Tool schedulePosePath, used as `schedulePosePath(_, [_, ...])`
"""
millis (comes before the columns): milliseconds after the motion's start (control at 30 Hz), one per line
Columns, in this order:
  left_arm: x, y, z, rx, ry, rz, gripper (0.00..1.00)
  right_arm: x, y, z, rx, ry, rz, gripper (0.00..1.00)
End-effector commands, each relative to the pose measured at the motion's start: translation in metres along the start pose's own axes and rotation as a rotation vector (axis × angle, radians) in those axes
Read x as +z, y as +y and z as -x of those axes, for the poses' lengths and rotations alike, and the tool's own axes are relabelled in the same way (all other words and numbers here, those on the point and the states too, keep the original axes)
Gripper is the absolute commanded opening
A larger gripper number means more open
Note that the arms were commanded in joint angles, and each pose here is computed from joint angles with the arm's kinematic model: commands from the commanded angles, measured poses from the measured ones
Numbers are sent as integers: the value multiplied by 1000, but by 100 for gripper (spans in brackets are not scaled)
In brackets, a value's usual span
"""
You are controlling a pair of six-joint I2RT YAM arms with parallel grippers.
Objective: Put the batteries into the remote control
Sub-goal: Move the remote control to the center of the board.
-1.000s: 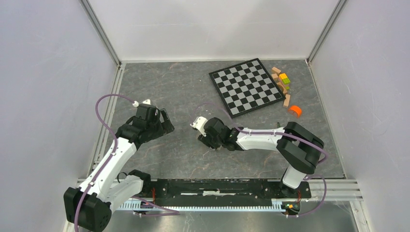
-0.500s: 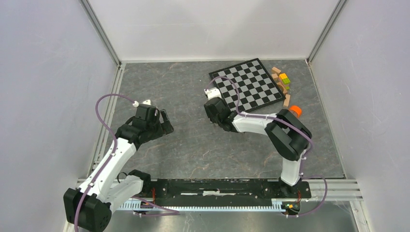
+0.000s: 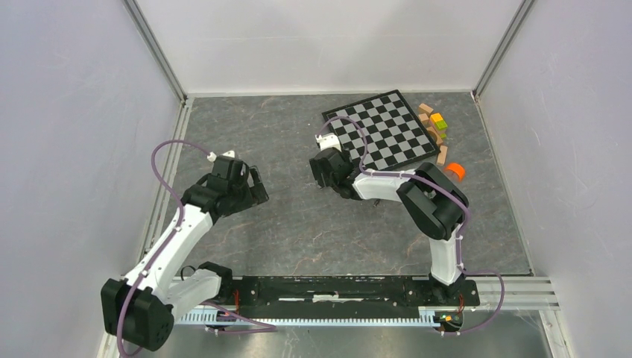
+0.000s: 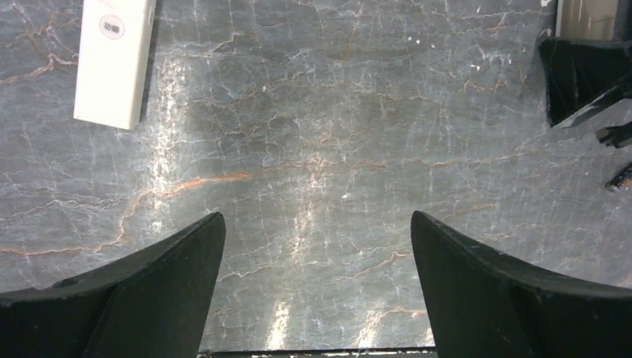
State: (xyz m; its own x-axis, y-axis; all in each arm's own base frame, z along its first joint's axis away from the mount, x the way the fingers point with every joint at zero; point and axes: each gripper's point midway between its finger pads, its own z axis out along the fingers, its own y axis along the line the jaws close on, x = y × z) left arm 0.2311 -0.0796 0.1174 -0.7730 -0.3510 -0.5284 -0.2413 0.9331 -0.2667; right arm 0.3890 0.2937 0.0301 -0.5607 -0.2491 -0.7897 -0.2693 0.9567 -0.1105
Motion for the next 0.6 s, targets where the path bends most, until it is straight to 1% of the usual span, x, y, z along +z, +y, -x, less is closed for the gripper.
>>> schedulePosePath(0, [-4,-16,29,14,-27,-14,100,-19,4,43,63,-82,54,86])
schedulePosePath(67, [-4,-22,38,11,-21,-10,100,-34,5,54,68,-99,89,88])
schedulePosePath(133, [-1,-21,49,5,-44,9,100,-50,3,60,80,-116,124,89])
schedulePosePath(233, [7,-3,66,-31,-71,91,100,-78,-2,58,112,-130,176,89])
schedulePosePath(333, [22,20,75,-110,-63,141,100,-105,-8,42,144,-118,231,88])
schedulePosePath(367, [29,26,77,-130,-59,150,100,-111,-7,29,142,-97,262,88])
schedulePosePath(467, [49,49,79,-189,-31,203,100,-135,-5,8,154,-77,354,88])
schedulePosePath(533, [59,56,79,-226,10,220,100,-148,-5,0,167,-79,397,89])
schedulePosePath(567, [62,62,83,-240,11,238,100,-153,-4,-3,171,-81,416,89])
